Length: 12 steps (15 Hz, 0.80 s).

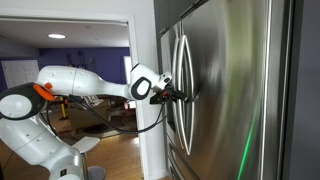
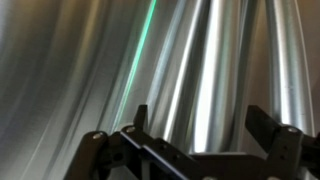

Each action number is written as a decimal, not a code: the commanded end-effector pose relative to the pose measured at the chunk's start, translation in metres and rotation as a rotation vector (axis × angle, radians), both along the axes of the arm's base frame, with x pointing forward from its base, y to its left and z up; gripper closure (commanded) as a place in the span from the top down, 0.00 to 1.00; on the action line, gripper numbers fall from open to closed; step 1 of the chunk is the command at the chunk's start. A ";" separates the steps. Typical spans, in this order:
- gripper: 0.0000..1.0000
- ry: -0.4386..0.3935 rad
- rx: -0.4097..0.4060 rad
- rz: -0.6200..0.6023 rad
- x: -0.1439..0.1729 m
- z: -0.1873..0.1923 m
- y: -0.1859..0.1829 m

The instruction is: Open the fridge door on the right

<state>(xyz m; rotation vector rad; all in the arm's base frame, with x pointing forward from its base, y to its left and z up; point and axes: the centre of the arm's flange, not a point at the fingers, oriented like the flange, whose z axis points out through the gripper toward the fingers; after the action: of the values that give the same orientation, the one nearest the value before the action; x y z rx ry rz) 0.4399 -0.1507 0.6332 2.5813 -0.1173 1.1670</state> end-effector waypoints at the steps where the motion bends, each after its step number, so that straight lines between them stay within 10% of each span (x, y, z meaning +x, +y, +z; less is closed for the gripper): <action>1: 0.74 -0.034 -0.031 -0.014 0.010 -0.008 0.001; 10: 0.05 -0.049 0.015 0.020 0.011 -0.019 0.009; 12: 0.07 -0.034 0.053 0.019 0.005 -0.014 0.008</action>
<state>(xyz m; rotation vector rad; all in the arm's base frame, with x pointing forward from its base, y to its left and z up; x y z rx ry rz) 0.4427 -0.1427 0.6256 2.5611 -0.1261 1.2322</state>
